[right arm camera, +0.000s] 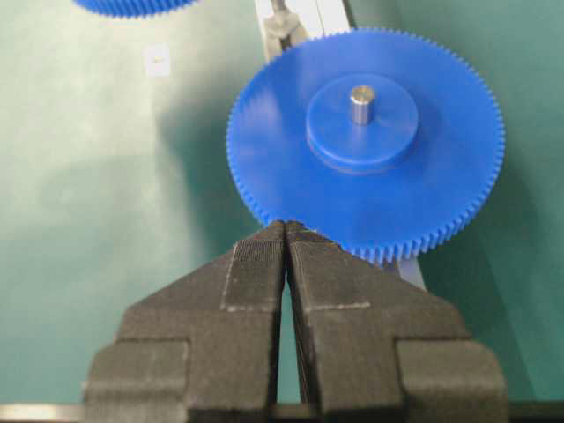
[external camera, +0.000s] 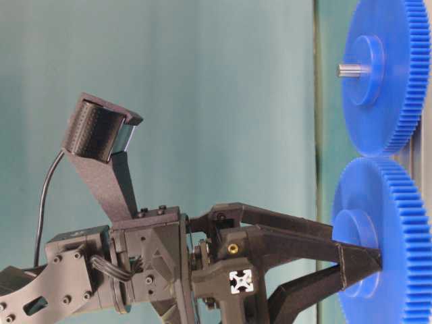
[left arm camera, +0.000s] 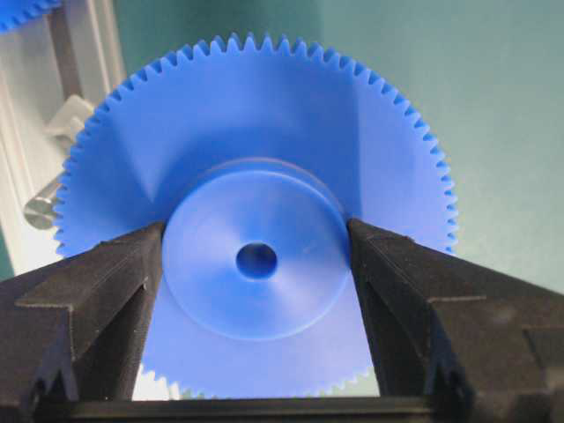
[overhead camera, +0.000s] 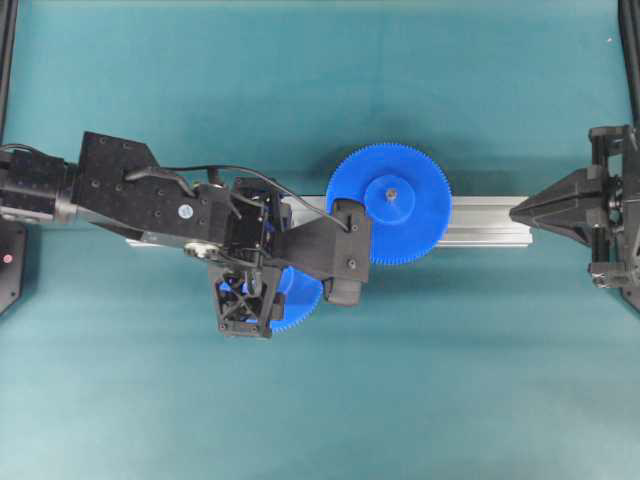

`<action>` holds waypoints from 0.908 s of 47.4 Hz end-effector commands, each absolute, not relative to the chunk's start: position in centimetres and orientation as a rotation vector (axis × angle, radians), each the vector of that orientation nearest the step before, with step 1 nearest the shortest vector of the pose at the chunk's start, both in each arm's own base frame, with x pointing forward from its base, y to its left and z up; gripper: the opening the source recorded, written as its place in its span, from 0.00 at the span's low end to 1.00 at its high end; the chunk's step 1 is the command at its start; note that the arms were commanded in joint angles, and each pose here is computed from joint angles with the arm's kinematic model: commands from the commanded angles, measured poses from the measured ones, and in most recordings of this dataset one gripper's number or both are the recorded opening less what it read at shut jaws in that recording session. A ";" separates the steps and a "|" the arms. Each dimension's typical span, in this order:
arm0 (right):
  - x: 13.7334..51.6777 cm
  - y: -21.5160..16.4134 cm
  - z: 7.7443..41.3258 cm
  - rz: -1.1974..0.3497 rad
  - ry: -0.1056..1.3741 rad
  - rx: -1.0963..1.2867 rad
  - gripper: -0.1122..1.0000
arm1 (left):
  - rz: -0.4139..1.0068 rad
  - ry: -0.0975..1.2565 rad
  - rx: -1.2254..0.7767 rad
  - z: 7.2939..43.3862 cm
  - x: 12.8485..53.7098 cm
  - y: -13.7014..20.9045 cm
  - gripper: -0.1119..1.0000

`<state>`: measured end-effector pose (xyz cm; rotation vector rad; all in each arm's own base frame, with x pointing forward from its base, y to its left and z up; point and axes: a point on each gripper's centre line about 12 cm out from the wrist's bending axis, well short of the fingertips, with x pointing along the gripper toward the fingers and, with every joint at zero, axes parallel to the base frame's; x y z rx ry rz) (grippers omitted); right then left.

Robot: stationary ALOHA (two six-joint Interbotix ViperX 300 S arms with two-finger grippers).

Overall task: Insert the small gear onto the shaft.
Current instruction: 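Carry the blue gear with the left gripper over the empty left shaft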

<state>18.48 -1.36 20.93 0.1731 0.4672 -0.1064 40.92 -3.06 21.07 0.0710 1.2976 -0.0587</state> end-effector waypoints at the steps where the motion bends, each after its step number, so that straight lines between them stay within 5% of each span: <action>1: 18.7 -1.4 21.3 -0.111 0.453 0.184 0.18 | -0.057 1.213 0.072 24.1 41.1 -2.9 0.73; 43: 18.7 -1.4 21.3 -0.111 0.453 0.184 0.18 | -0.026 1.173 0.075 29.5 41.0 -0.2 0.73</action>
